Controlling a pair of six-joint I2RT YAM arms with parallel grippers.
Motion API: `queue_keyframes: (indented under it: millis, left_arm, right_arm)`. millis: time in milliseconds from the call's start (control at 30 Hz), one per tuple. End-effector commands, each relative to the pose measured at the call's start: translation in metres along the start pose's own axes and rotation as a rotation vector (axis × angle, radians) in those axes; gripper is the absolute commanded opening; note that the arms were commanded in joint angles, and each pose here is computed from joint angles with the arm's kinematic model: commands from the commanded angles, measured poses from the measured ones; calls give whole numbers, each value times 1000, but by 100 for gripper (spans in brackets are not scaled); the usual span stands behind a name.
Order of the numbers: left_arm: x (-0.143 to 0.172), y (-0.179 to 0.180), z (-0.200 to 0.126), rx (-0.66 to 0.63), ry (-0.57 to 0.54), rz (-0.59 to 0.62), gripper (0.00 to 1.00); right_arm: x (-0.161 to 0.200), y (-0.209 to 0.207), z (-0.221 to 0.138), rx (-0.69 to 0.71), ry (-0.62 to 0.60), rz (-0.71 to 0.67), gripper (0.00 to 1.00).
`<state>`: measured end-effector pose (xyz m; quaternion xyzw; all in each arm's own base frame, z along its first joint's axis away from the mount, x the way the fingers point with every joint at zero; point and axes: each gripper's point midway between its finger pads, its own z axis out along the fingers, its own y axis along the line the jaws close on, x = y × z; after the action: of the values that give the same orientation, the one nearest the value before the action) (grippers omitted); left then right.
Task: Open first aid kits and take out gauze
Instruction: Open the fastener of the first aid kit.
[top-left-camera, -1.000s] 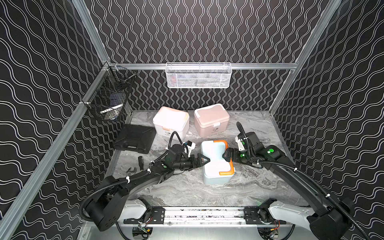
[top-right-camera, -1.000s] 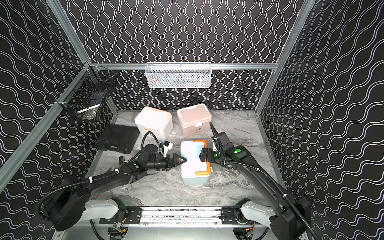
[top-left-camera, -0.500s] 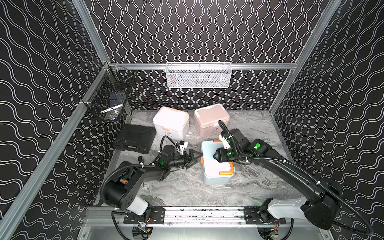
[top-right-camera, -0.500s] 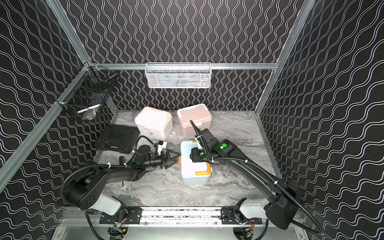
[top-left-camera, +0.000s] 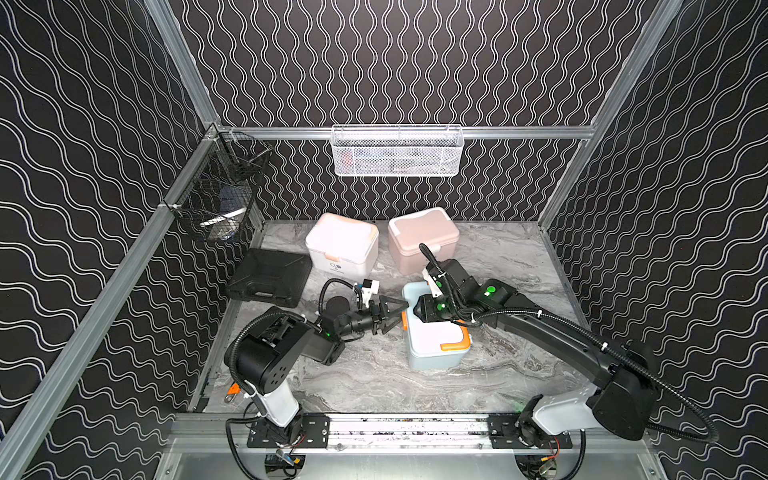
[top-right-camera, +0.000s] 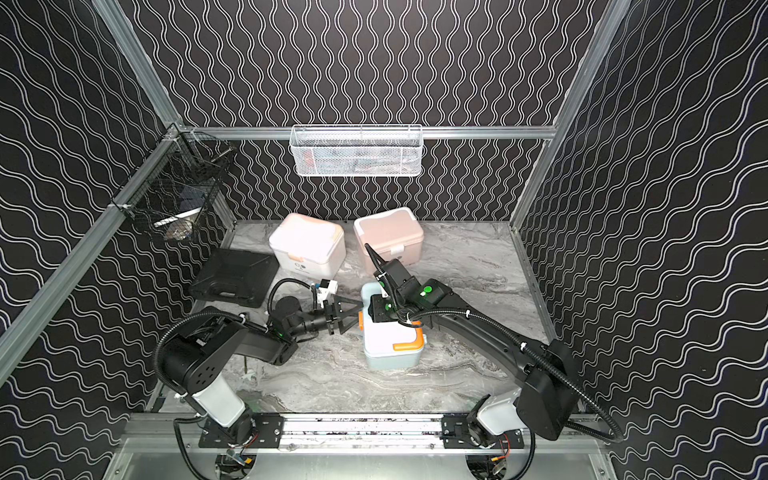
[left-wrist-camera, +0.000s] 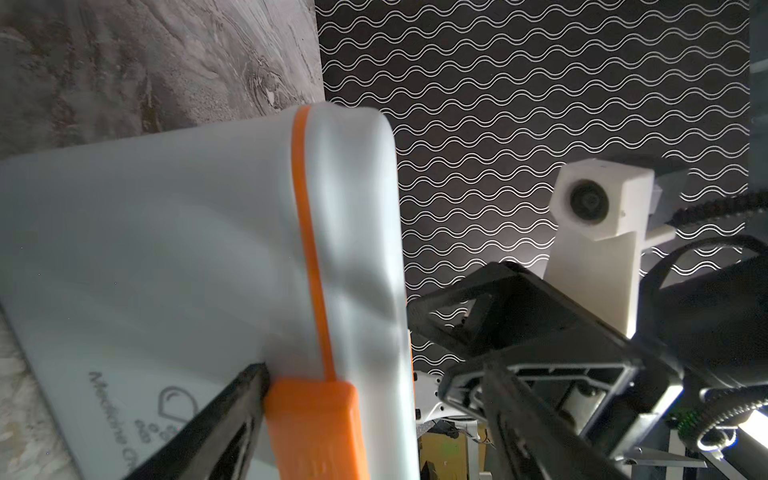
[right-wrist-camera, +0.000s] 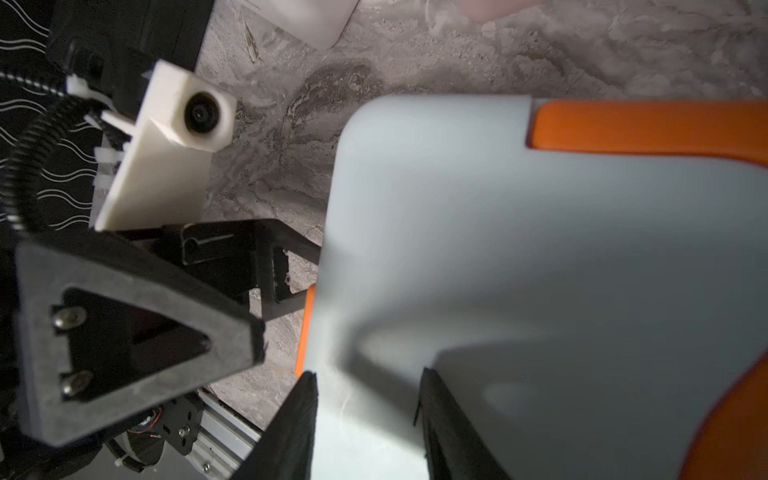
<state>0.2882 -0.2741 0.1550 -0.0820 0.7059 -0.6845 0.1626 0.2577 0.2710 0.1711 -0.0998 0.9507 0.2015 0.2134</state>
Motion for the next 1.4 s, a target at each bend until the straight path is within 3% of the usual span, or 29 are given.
queue_keyframes:
  millis: [0, 133, 600, 900, 1167, 1233, 1367]
  left_arm:
    - [9, -22, -2, 80, 28, 52, 89]
    - [11, -19, -5, 69, 18, 53, 95]
    - [18, -52, -12, 140, 14, 66, 86]
    - [19, -55, -20, 92, -2, 92, 86]
    - [12, -17, -36, -82, -48, 42, 92]
    - [12, -7, -40, -166, -54, 56, 99]
    - [14, 7, -56, -378, -61, 108, 99]
  right_arm:
    - [32, -26, 5, 110, 119, 45, 44]
    - [34, -28, 7, 119, 126, 52, 44]
    - [58, -49, 15, 185, 168, 87, 44]
    - [61, -51, 20, 193, 178, 91, 44]
    - [49, -40, 10, 162, 155, 80, 46]
    - [34, -29, -3, 130, 113, 72, 47]
    - [22, -20, -25, 101, 51, 62, 52]
